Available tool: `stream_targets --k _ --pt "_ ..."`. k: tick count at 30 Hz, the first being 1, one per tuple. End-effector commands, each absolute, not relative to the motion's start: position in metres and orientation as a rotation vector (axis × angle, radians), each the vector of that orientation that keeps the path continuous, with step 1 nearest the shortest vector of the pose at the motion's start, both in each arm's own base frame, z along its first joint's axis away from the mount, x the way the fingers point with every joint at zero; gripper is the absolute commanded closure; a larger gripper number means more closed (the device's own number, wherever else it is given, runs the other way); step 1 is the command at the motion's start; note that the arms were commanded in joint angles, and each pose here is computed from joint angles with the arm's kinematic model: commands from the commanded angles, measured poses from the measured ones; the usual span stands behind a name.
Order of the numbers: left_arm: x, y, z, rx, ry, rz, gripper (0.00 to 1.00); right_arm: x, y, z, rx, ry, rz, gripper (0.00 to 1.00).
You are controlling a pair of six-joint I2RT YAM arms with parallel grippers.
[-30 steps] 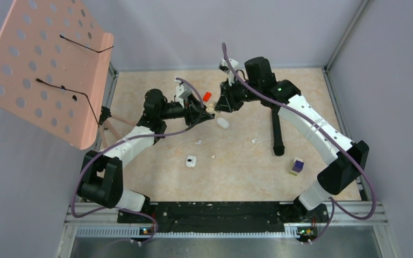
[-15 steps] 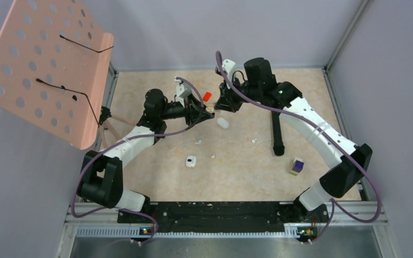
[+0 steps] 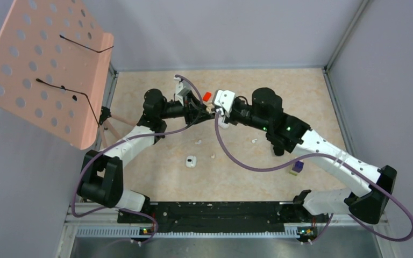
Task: Insert the wireless bluetooth earbuds into the charging case
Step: Place the earbud in the charging case.
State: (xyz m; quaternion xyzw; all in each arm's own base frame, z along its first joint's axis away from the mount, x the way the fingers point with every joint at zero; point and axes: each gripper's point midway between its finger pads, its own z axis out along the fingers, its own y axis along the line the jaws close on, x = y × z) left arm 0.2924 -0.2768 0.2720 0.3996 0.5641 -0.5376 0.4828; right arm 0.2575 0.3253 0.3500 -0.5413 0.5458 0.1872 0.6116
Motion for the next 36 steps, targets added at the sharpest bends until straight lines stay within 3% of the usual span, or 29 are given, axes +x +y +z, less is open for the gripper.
stream_targets --k 1,36 --pt "0.287 -0.279 0.302 1.007 1.274 -1.355 1.0 0.281 0.32 0.385 -1.177 1.077 0.204 1.0" --pt "0.283 -0.277 0.314 1.01 1.239 -1.392 1.0 0.276 0.344 0.353 -1.408 0.843 0.023 1.0"
